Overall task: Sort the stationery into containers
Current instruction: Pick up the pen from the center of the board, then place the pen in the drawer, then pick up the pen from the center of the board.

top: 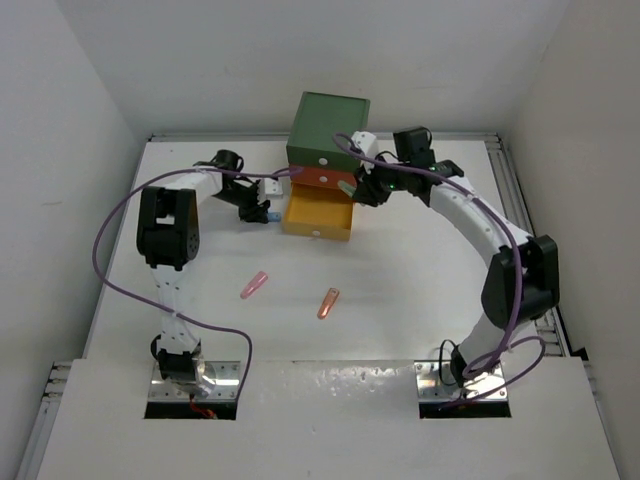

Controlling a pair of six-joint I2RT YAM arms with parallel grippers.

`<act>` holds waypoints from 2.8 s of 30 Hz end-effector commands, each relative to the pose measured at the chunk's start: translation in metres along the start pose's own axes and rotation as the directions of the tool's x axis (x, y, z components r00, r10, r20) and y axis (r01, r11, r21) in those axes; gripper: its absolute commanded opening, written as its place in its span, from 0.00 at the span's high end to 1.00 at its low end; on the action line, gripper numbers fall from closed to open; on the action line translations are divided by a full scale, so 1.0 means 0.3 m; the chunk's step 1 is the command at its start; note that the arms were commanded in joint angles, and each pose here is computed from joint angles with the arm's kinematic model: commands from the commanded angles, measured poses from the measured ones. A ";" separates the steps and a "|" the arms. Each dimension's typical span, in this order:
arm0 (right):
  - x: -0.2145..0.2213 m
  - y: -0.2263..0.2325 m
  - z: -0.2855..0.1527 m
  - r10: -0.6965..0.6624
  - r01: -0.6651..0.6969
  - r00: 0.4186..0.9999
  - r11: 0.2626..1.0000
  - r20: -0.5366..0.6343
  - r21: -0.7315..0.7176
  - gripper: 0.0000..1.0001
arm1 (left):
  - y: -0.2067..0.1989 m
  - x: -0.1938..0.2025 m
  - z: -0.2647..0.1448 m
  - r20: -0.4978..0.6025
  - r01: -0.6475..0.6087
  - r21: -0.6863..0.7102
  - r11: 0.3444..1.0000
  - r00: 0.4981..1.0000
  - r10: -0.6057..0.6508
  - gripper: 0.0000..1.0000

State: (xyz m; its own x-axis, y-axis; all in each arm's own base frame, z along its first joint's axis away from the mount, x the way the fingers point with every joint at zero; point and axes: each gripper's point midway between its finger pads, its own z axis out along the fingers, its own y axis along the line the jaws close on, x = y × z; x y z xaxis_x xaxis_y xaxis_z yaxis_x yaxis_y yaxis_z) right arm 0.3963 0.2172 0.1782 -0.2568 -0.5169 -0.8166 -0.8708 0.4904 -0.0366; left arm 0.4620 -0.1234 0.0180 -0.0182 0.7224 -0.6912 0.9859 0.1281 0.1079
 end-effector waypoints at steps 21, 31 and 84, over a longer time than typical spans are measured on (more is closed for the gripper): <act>-0.055 -0.005 0.356 -0.073 0.073 0.997 0.997 0.020 -0.018 0.42 | -0.236 -0.402 -0.478 0.325 0.101 -0.122 0.987 0.944 -0.057 1.00; 0.094 0.272 0.103 0.051 -0.047 0.998 0.987 0.022 -0.154 0.42 | -0.155 -0.643 -0.395 0.412 0.061 -0.185 0.981 0.911 0.021 0.99; 0.549 0.738 0.262 -0.694 0.663 0.665 0.377 0.277 -0.646 0.61 | -0.459 -0.338 -0.488 0.387 0.614 -0.270 0.742 0.775 -0.500 0.28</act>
State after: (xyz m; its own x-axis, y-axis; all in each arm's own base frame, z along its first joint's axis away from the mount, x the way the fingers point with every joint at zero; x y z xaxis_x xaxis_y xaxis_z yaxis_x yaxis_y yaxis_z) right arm 0.2007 0.2956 -0.0064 0.5388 -0.5060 -0.6736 -0.7946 -0.5708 -0.2069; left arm 0.3101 -0.1172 0.1690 -0.4567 0.2574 -0.8516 0.6874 0.7097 -0.1542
